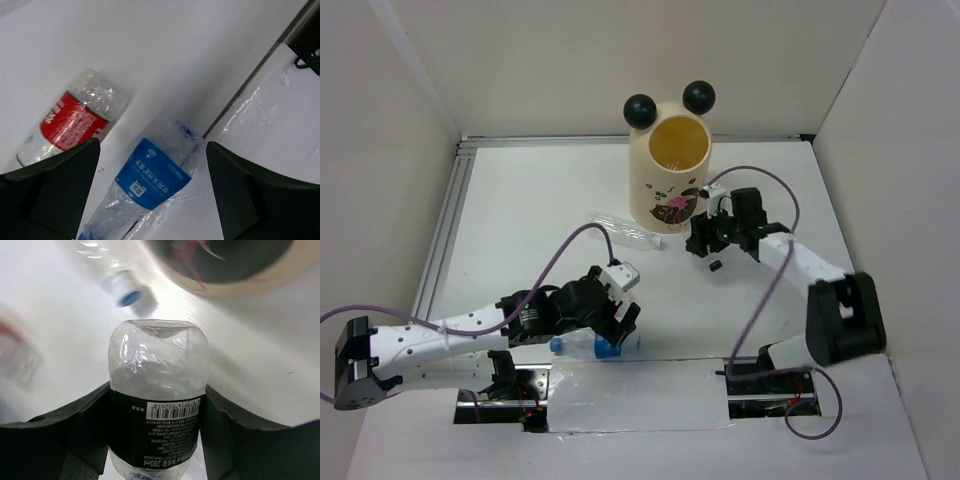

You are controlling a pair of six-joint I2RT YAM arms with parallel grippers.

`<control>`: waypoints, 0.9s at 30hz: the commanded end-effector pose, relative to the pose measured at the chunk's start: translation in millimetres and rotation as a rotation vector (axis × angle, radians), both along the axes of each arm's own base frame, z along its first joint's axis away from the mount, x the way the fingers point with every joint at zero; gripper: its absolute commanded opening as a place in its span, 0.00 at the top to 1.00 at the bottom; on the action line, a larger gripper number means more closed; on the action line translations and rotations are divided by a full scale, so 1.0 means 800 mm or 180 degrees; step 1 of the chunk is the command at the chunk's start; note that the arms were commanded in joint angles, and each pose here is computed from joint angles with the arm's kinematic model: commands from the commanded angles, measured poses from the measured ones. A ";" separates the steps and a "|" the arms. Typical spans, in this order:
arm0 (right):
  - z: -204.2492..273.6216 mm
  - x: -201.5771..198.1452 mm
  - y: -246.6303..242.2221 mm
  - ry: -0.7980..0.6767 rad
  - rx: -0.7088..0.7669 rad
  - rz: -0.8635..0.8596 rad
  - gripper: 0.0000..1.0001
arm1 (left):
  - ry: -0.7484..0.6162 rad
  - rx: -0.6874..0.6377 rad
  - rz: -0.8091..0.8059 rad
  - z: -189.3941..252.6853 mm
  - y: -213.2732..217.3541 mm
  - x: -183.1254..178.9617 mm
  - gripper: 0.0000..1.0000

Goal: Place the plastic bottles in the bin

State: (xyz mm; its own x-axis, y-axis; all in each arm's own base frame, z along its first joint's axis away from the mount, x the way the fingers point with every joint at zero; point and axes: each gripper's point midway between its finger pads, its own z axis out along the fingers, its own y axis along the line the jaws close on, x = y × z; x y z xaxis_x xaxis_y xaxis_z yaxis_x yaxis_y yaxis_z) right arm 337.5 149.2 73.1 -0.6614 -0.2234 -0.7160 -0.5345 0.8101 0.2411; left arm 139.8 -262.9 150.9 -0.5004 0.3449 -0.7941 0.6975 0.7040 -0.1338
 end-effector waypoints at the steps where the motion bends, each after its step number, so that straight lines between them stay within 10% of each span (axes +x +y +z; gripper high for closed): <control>1: 0.100 -0.052 -0.001 -0.0693 0.0026 0.1005 0.76 | -0.0033 -0.0059 -0.0678 0.018 -0.035 -0.022 0.00; 8: 0.263 -0.125 0.022 -0.2105 0.0704 0.2335 0.92 | -0.0191 0.0456 -0.1415 0.002 -0.064 -0.032 0.00; 27: 0.386 0.063 0.110 -0.3734 0.0775 0.3542 0.72 | -0.0042 0.0819 -0.1831 -0.018 -0.039 -0.062 0.00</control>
State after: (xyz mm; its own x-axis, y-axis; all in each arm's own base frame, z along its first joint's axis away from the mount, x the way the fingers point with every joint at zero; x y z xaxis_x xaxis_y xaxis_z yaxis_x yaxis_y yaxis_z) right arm 390.9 224.5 359.1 0.5335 -0.0744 -0.8425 -0.8456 -0.0270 -0.5331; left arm 95.7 -293.1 122.8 -0.2013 0.7418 -0.6397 0.9643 0.2647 0.0035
